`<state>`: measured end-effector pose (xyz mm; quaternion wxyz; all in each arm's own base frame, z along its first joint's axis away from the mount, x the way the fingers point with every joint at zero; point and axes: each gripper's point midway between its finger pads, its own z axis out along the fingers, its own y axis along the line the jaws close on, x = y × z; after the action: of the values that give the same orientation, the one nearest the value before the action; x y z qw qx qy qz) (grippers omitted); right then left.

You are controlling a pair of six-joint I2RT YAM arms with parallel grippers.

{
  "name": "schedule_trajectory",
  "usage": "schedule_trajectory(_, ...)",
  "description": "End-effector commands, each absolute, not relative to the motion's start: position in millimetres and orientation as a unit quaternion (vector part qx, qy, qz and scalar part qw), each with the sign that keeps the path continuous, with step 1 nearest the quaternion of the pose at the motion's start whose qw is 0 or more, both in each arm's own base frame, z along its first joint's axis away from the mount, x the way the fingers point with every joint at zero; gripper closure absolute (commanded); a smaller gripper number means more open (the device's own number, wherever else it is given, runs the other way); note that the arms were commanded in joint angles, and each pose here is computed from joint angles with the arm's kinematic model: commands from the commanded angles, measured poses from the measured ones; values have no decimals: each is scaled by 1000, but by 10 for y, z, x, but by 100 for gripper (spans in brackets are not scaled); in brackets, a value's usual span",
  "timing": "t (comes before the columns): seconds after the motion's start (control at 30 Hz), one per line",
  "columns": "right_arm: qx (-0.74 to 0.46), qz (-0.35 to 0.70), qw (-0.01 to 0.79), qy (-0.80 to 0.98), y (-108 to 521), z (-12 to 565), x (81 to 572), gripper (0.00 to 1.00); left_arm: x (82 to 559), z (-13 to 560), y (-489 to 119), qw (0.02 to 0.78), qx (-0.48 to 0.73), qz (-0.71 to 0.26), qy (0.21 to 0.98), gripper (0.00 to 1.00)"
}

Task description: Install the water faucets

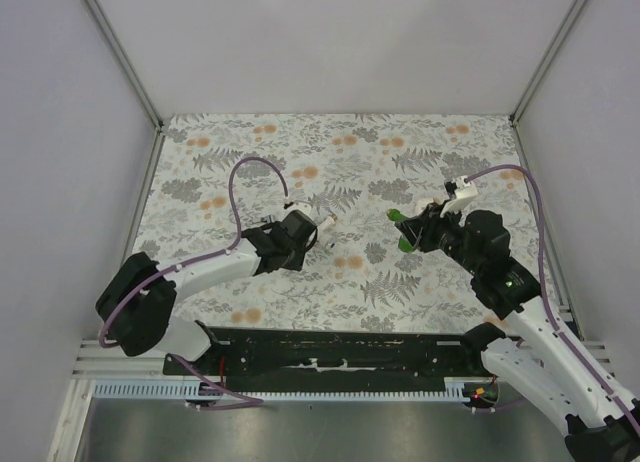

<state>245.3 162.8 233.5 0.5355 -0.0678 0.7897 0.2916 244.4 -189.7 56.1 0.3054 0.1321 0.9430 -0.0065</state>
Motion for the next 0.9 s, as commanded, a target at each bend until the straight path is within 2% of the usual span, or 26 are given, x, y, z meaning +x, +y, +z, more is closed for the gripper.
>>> schedule_trajectory(0.0, -66, 310, 565, 762, 1659, 2550, 2480, 100, 2554, 462, -1907, 323, 90, 6, 942, 80)
schedule_trajectory(0.13, -64, 309, 563, 764, 1652, 2522, 2475, 100, 2453, 336, -1881, 302, 90, 5, 949, 67)
schedule_trajectory(0.37, -65, 309, 561, 765, 1663, 2518, 2492, 100, 2370, 567, -1934, 295, 115, -25, 948, 27)
schedule_trajectory(0.53, -68, 309, 561, 765, 1673, 2516, 2493, 100, 2400, 739, -1927, 281, 145, -29, 948, 20)
schedule_trajectory(0.87, -69, 309, 565, 762, 1657, 2532, 2474, 100, 2486, 574, -1984, 212, 201, -29, 956, 23)
